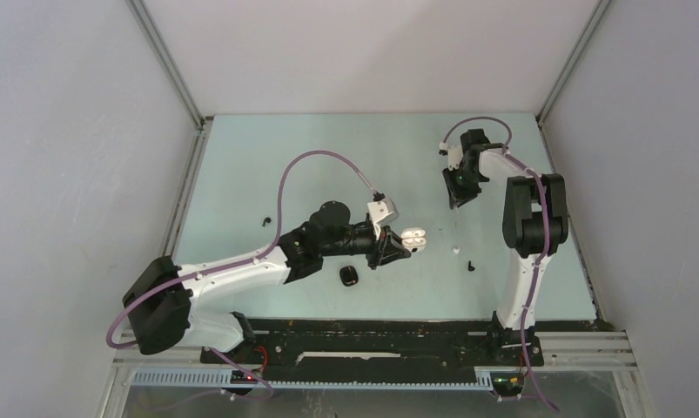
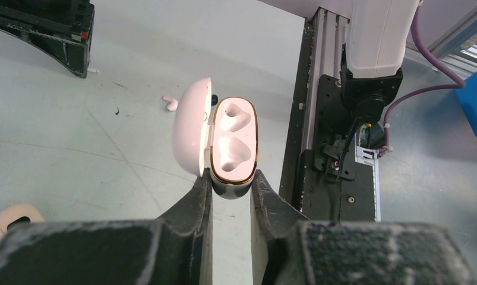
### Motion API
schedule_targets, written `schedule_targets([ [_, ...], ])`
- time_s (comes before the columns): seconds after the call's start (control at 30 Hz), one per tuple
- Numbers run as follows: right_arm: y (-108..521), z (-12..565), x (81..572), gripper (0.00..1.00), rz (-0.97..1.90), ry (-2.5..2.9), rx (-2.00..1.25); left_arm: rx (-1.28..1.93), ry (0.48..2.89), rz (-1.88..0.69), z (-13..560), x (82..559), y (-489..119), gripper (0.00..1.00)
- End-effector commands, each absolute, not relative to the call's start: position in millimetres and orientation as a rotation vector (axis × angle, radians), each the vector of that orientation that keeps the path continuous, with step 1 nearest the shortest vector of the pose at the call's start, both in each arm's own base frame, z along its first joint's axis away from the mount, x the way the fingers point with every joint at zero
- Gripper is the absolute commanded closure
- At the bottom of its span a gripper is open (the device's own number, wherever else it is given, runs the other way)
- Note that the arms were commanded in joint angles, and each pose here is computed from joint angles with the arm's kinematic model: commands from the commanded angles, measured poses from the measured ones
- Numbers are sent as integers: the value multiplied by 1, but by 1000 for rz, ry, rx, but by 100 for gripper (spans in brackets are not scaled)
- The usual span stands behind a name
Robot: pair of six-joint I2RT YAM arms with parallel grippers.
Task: Insert the wireless bluetooth earbuds into the charging case
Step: Pick up the earbud from the center of the board.
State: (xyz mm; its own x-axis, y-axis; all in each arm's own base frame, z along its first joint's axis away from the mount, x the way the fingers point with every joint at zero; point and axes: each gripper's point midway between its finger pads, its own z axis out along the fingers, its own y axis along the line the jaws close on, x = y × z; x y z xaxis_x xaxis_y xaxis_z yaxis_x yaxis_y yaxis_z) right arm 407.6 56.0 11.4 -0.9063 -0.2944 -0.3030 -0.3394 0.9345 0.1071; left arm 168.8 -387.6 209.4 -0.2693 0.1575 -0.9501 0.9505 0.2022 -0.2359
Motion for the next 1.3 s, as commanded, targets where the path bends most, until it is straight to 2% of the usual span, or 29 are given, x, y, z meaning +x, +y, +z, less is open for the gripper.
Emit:
schedule_targets([
  [0.0, 56, 25, 415, 78, 234, 2774, -456, 1075, 1516, -1162, 239, 172, -397, 100],
  [0.2, 64, 87, 411, 83, 322, 2616, -461, 1080, 1519, -1163, 237, 172, -398, 100],
  [0.43, 95, 199, 360, 86, 625, 2284, -553, 1095, 1525, -1174, 233, 170, -399, 100],
  [0.53, 108, 238, 333, 91, 678, 2119, -659, 1107, 1523, -1179, 231, 169, -400, 100],
  [0.6, 114, 262, 318, 100, 676, 2006, -726, 1112, 1522, -1182, 230, 168, -400, 100],
  [0.93, 146, 365, 241, 100, 656, 1457, -915, 1111, 1453, -1209, 239, 165, -401, 100],
  [1.07, 166, 386, 206, 100, 752, 1322, -927, 1090, 1376, -1201, 250, 164, -398, 100],
  [1.27, 191, 371, 182, 100, 980, 1357, -863, 1033, 1279, -1199, 272, 170, -390, 100],
])
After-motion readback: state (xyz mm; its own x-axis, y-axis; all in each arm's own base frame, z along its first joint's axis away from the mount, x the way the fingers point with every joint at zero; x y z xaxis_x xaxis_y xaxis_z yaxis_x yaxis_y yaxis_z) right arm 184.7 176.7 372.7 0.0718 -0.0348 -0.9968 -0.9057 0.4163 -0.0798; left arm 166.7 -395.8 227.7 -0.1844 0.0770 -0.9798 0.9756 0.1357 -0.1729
